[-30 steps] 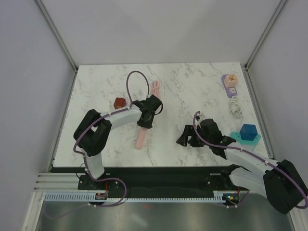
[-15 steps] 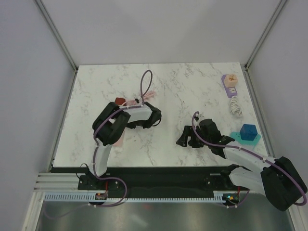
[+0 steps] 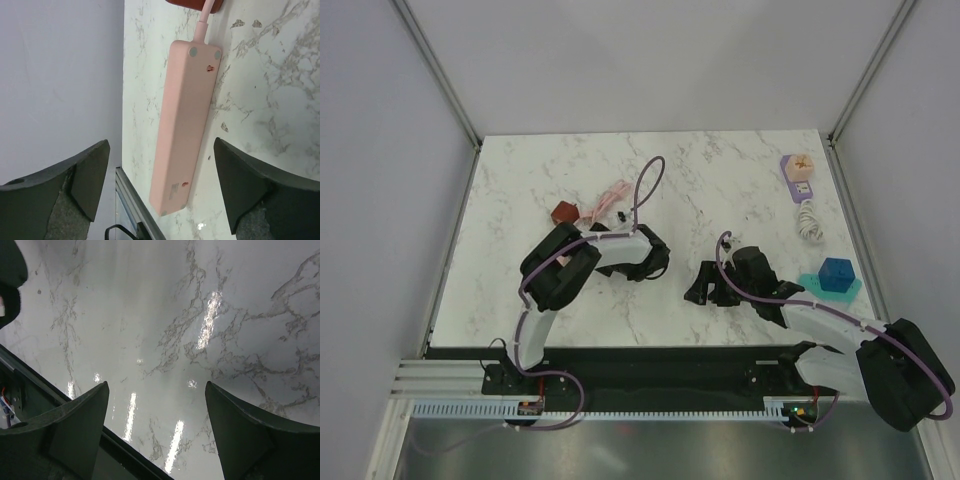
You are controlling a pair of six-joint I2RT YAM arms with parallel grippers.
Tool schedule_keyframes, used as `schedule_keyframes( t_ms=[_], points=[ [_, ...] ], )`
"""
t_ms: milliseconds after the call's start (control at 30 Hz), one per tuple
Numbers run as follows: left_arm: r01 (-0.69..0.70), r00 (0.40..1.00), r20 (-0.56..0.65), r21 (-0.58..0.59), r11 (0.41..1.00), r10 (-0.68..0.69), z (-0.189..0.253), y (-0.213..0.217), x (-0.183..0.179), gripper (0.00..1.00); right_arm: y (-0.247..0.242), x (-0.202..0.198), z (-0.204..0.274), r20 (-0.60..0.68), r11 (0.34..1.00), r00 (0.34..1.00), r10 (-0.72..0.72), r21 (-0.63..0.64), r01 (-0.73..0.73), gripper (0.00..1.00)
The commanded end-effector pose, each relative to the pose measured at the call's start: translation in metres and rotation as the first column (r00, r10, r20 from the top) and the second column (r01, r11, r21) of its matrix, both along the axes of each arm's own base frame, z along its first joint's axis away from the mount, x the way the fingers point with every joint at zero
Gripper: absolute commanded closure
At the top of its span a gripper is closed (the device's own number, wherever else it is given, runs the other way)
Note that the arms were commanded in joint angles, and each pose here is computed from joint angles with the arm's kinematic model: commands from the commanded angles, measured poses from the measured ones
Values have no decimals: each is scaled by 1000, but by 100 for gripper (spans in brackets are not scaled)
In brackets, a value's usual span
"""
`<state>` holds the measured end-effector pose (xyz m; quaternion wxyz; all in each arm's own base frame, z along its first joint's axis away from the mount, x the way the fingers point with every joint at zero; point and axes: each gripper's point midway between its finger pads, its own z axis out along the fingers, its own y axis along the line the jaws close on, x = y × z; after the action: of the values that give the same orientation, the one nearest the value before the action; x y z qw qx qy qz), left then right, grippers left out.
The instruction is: Pull the plug off the socket
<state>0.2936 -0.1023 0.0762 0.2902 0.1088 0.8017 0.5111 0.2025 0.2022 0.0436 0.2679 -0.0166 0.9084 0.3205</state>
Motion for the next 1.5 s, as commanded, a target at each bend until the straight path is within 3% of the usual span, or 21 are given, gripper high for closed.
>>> schedule_keyframes(
  t_ms=[0, 33, 67, 167, 200, 267, 300, 367, 500, 600, 700, 833, 967, 1033, 1100, 1167, 1200, 1233, 1267, 1300, 1467],
  points=[
    [71, 997, 3, -27, 997, -71, 28, -11, -1, 8, 6, 4, 6, 30, 999, 999, 22, 28, -23, 14],
    [100, 994, -48, -26, 995, -101, 26, -13, -4, 4, 6, 4, 6, 33, 999, 999, 20, 29, -21, 15],
    [118, 993, 4, -118, 986, -118, 26, -25, 1, 0, 6, 4, 7, 34, 999, 999, 20, 30, -21, 14],
    [172, 982, -24, -319, 932, -190, 19, -54, 1, 0, 6, 3, 6, 30, 999, 999, 21, 29, -22, 15],
    [196, 973, -13, -473, 859, -229, 28, -70, -2, 0, 6, 2, 5, 30, 999, 999, 25, 27, -25, 14],
    [247, 949, -16, -589, 770, -316, 36, -83, -4, 0, 5, 2, 4, 27, 999, 999, 27, 23, -27, 14],
    [253, 938, 3, -690, 678, -347, 39, -97, -1, 0, 5, 2, 4, 27, 999, 999, 25, 22, -26, 14],
    [298, 918, 57, -754, 585, -393, 63, -100, -1, 0, 5, 2, 3, 26, 999, 999, 26, 20, -27, 14],
    [234, 926, 101, -910, 343, -365, 84, -81, 10, 0, 5, 2, 3, 26, 999, 999, 30, 21, -30, 15],
    [223, 947, 142, -936, 272, -290, 96, -44, 21, 1, 6, 2, 3, 28, 999, 999, 35, 23, -36, 15],
    [186, 965, 122, -942, 279, -232, 94, -15, 23, 7, 12, 5, 9, 33, 998, 998, 46, 43, -47, 15],
    [226, 971, 198, -941, 251, -134, 117, 2, 23, 7, 38, 22, 18, 28, 995, 999, 42, 93, -44, 17],
    [176, 971, 217, -933, 314, 102, 142, 42, 21, 7, 87, 46, 31, 44, 997, 999, 30, 74, -33, 18],
    [191, 940, 268, -927, 321, 213, 165, 59, 18, 6, 122, 60, 39, 66, 997, 998, 7, 72, -12, 18],
    [190, 900, 311, -910, 369, 305, 184, 81, 10, 5, 158, 79, 62, 98, 993, 995, -22, 116, 10, 18],
    [183, 882, 335, -891, 415, 332, 191, 93, 4, 5, 186, 86, 44, 96, 997, 995, -29, 76, 22, 17],
    [179, 878, 340, -886, 429, 337, 193, 97, 2, 5, 209, 99, 63, 117, 992, 992, -40, 123, 25, 17],
    [173, 871, 345, -882, 439, 349, 195, 102, -1, 4, 221, 103, 39, 81, 995, 996, -37, 96, 30, 17],
    [166, 865, 347, -879, 447, 361, 195, 106, -3, 4, 243, 115, 57, 99, 989, 994, -45, 145, 30, 17],
    [161, 870, 342, -878, 451, 356, 193, 108, -5, 4, 252, 118, 34, 51, 990, 997, -58, 134, 51, 17],
    [189, 867, 361, -876, 444, 343, 192, 110, -16, 3, 312, 131, 47, 88, 983, 994, -66, 176, 49, 13]
  ],
)
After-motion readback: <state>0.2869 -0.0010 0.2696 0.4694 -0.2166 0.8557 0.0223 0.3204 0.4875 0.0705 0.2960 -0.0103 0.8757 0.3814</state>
